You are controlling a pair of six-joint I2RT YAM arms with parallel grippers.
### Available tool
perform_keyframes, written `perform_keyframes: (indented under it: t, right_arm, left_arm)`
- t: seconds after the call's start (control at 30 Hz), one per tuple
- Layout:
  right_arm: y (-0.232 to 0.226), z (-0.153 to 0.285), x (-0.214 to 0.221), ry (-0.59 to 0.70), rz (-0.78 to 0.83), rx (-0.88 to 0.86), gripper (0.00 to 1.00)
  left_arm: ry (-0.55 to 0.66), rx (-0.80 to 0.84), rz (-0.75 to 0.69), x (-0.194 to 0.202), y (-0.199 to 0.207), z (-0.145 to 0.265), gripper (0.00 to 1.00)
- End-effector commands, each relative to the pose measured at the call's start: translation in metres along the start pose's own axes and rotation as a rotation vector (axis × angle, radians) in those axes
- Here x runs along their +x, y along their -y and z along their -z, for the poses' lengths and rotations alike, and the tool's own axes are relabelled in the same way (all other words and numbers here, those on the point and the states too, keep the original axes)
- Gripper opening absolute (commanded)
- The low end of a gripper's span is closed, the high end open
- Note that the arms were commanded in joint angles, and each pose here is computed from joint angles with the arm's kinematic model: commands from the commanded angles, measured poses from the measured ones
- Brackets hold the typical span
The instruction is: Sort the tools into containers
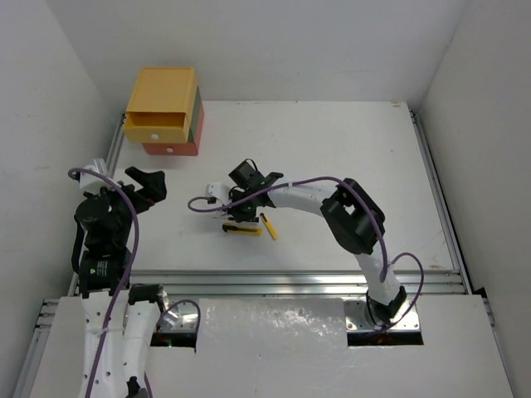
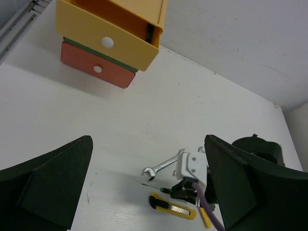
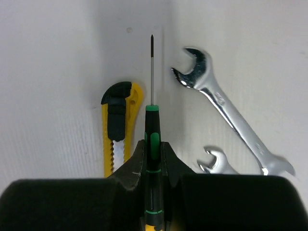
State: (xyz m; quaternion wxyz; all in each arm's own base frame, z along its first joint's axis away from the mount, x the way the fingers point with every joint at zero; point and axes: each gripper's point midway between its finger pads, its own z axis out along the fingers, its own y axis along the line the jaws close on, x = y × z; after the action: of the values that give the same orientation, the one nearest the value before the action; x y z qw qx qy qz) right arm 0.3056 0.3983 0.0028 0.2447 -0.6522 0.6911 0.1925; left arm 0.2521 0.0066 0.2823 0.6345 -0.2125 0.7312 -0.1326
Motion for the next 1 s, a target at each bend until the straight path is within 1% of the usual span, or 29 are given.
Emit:
perform_keyframes:
  t: [0.0, 0.03, 0.13, 0.17, 0.2, 0.23, 0.27, 0.3, 0.33, 0.37, 0.4, 0.43, 0.47, 0.5, 0.57, 0.6, 0.7, 0.8, 0.87, 0.97]
  right_arm:
    - [0.029, 0.051, -0.06, 0.18, 0.021, 0.16, 0.0]
    - [0.032, 0.065, -0.069, 0.206, 0.016, 0.185, 0.0]
    - [0.04, 0.087, -0.073, 0.234, -0.053, 0.245, 0.0]
    - [0.043, 0.105, -0.078, 0.267, -0.113, 0.27, 0.0]
    - [0.041, 0.114, -0.082, 0.29, -0.152, 0.269, 0.0]
    - [0.038, 0.123, -0.085, 0.318, -0.188, 0.251, 0.0]
    - [0.03, 0.142, -0.092, 0.371, -0.261, 0.229, 0.0]
    - [0.024, 0.152, -0.098, 0.41, -0.296, 0.205, 0.0]
    - [0.022, 0.158, -0.096, 0.439, -0.352, 0.21, 0.0]
    - [0.016, 0.18, -0.106, 0.509, -0.432, 0.208, 0.0]
    - [0.013, 0.189, -0.109, 0.545, -0.473, 0.196, 0.0]
    - [0.01, 0.193, -0.109, 0.576, -0.509, 0.191, 0.0]
    - [0.003, 0.2, -0.115, 0.609, -0.554, 0.161, 0.0]
    - [-0.001, 0.213, -0.123, 0.654, -0.552, 0.152, 0.0]
    - [-0.009, 0.222, -0.131, 0.71, -0.578, 0.11, 0.0]
    - [-0.012, 0.227, -0.135, 0.726, -0.577, 0.096, 0.0]
    - [-0.019, 0.234, -0.144, 0.742, -0.579, 0.046, 0.0]
    - [-0.023, 0.237, -0.146, 0.75, -0.575, 0.03, 0.0]
    - [-0.027, 0.239, -0.148, 0.751, -0.566, 0.007, 0.0]
    - [-0.036, 0.239, -0.151, 0.759, -0.554, -0.04, 0.0]
  left_arm:
    - [0.022, 0.067, -0.014, -0.008, 0.014, -0.003, 1.0]
    - [0.013, 0.08, -0.013, -0.007, 0.016, -0.004, 1.0]
    - [-0.03, 0.165, 0.017, 0.002, 0.031, -0.006, 1.0]
    - [-0.09, 0.239, 0.037, 0.017, 0.041, -0.006, 1.0]
    - [-0.116, 0.294, 0.057, 0.024, 0.05, -0.005, 1.0]
    - [-0.133, 0.367, 0.124, 0.033, 0.059, -0.007, 1.0]
    - [-0.192, 0.495, 0.157, 0.044, 0.077, 0.003, 1.0]
    - [-0.195, 0.569, 0.192, 0.047, 0.087, 0.006, 1.0]
    - [-0.19, 0.664, 0.258, 0.048, 0.098, 0.011, 1.0]
    - [-0.194, 0.69, 0.287, 0.049, 0.102, 0.012, 1.0]
    - [-0.186, 0.734, 0.315, 0.046, 0.111, 0.017, 1.0]
    - [-0.201, 0.741, 0.33, 0.051, 0.113, 0.016, 1.0]
    - [-0.19, 0.734, 0.345, 0.049, 0.116, 0.013, 1.0]
    - [-0.222, 0.771, 0.346, 0.057, 0.13, 0.019, 1.0]
    - [-0.23, 0.757, 0.35, 0.063, 0.138, 0.013, 1.0]
    - [-0.249, 0.793, 0.348, 0.067, 0.148, 0.017, 0.99]
    - [-0.295, 0.81, 0.371, 0.079, 0.156, 0.011, 0.94]
    - [-0.288, 0.853, 0.383, 0.077, 0.164, 0.014, 0.94]
    - [-0.292, 0.866, 0.388, 0.077, 0.169, 0.013, 0.91]
    - [-0.295, 0.864, 0.396, 0.078, 0.172, 0.008, 0.8]
